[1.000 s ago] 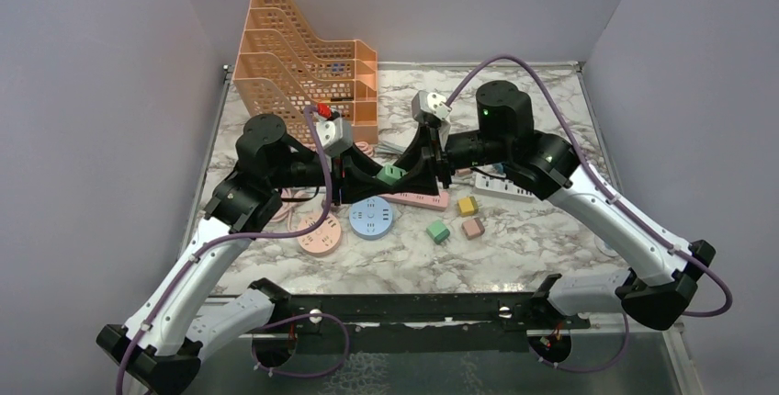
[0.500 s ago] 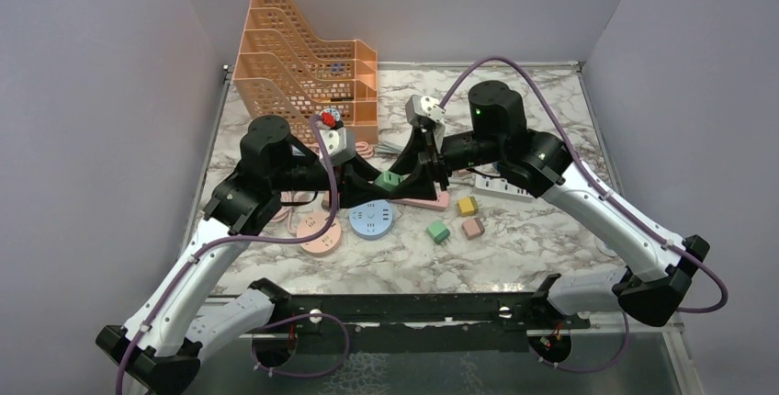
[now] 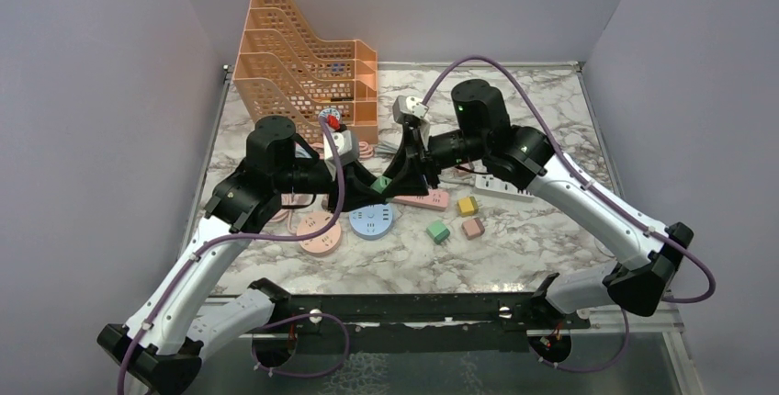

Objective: Insert the plug

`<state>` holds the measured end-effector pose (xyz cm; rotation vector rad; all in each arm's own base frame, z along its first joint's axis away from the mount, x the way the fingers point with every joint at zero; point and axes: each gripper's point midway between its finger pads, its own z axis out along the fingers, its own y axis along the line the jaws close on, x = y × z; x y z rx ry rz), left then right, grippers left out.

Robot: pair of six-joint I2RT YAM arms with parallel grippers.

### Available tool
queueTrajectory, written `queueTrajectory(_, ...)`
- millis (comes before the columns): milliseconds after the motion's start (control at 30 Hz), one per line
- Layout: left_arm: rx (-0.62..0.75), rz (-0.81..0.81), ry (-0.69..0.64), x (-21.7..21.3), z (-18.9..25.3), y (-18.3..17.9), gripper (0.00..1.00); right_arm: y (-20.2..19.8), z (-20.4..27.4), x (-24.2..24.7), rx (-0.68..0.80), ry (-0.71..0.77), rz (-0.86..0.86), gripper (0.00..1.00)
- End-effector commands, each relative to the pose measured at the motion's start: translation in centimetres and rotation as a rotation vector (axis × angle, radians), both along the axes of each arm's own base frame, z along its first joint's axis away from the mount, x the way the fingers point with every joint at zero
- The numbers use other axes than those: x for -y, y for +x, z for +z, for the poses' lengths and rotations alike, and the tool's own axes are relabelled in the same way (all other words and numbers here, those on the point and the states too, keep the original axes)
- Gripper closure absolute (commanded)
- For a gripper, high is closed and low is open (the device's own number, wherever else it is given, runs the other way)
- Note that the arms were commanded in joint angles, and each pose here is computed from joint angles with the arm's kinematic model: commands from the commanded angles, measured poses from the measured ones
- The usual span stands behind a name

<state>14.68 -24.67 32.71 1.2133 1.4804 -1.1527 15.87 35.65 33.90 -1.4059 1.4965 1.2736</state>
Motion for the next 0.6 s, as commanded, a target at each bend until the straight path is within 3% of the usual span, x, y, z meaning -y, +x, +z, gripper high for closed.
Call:
queueTrajectory(0, 0.116, 0.014, -0.049, 0.1, 2.5, 0.4, 0.97, 0.4, -1.8, -0.8, -0.031, -0.053, 0.008, 0.66)
queueTrajectory(167, 0.113, 0.049, -0.043, -0.2, 2.2, 0.6, 0.96, 0.4, -2.8, -1.1, -0.047, -0.077, 0.031, 0.97)
queueTrajectory(233, 0.099, 0.096, -0.032, -0.4, 1.8, 1.2, 0.89, 0.9, -3.3, -1.3, -0.039, -0.088, 0.014, 0.99)
queueTrajectory(267, 0.091, 0.133, -0.026, -0.7, 1.6, 1.6, 0.79, 1.3, -3.4, -1.3, -0.031, -0.09, -0.004, 0.99)
queueTrajectory(333, 0.075, 0.223, -0.009, -1.3, 0.9, 2.7, 0.49, 2.3, -3.6, -1.4, -0.001, -0.093, -0.047, 0.99)
queueTrajectory(367, 0.069, 0.276, 0.001, -1.7, 0.5, 3.2, 0.4, 2.8, -3.8, -1.4, 0.016, -0.095, -0.069, 0.99)
queueTrajectory(567, 0.029, 0.627, 0.063, -5.2, -2.1, 7.3, 0.15, 5.3, -5.5, -1.0, 0.111, -0.129, -0.16, 0.99)
